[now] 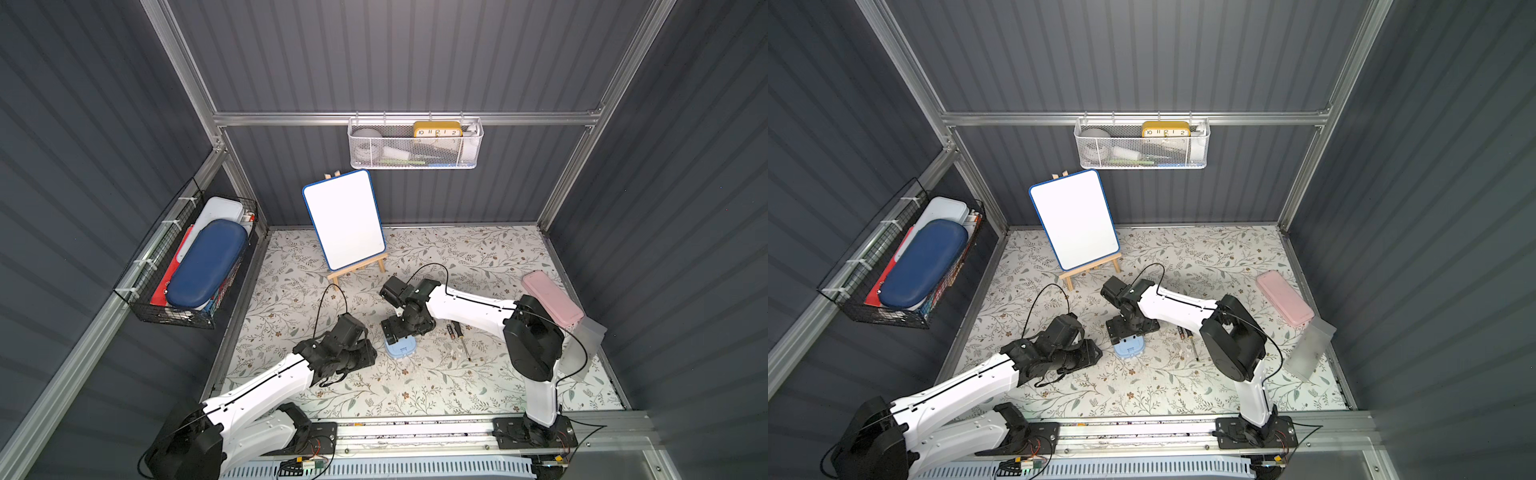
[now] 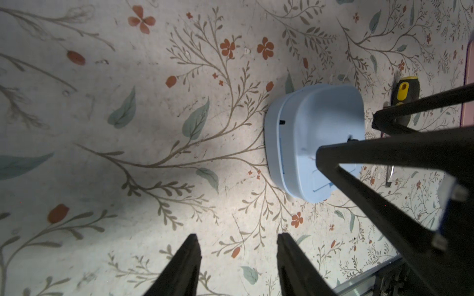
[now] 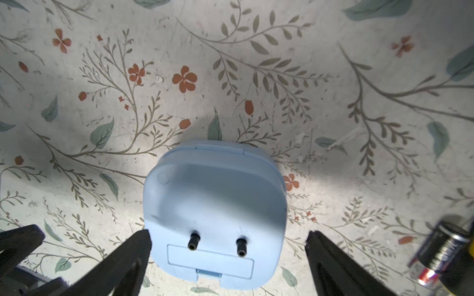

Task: Remove the battery from the alarm
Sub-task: Adjust the alarm at the center of the board.

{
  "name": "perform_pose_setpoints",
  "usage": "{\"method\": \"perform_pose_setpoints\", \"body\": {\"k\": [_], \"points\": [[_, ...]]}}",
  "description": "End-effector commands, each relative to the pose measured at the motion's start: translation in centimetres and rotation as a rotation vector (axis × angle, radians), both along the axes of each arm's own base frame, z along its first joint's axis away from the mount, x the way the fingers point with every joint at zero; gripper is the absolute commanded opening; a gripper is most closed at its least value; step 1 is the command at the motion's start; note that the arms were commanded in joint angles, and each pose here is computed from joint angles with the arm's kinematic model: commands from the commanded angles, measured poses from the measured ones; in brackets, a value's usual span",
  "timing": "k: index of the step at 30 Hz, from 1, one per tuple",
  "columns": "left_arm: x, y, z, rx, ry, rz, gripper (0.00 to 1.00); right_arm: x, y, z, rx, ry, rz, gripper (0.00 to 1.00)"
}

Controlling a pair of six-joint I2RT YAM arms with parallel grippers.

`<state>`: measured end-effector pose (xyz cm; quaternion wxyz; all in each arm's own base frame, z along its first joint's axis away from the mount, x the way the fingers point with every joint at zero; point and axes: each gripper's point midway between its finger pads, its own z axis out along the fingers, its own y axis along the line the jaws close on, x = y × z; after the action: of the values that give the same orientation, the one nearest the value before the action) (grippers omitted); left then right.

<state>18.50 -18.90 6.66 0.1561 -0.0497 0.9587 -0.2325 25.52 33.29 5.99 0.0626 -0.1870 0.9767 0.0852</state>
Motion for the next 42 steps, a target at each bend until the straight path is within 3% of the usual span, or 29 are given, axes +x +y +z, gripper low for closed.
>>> {"method": "perform_pose_setpoints", "body": {"k": [1,6,11,19,24,29,33,42], "points": [[0.4,-0.1,0.6,-0.009,-0.034,-0.012,0.52,-1.0,0.6,-0.2,-0.003,0.043,0.019,0.99],[0.5,-0.3,1.0,-0.024,-0.045,-0.023,0.52,-1.3,0.9,-0.6,-0.028,0.096,0.031,0.99],[0.4,-0.4,1.1,-0.038,-0.051,-0.025,0.51,-0.6,-0.4,-1.0,-0.132,0.077,0.004,0.99],[-0.1,-0.1,0.7,-0.044,-0.042,-0.023,0.51,-0.7,0.1,-1.5,-0.105,0.086,-0.025,0.99],[-0.2,-0.2,0.6,-0.052,-0.042,-0.025,0.51,-0.5,1.3,0.1,-0.007,0.053,-0.019,0.99],[-0.1,-0.3,0.9,-0.061,-0.047,-0.028,0.51,-0.9,0.9,-0.9,-0.065,0.087,-0.009,0.99],[-0.2,-0.3,1.0,-0.066,-0.050,-0.027,0.51,-0.6,0.6,-0.7,-0.119,0.042,0.007,0.99],[-0.2,-0.3,1.2,-0.072,-0.053,-0.030,0.51,-0.9,1.1,-0.7,-0.149,0.047,0.006,0.99]]}}
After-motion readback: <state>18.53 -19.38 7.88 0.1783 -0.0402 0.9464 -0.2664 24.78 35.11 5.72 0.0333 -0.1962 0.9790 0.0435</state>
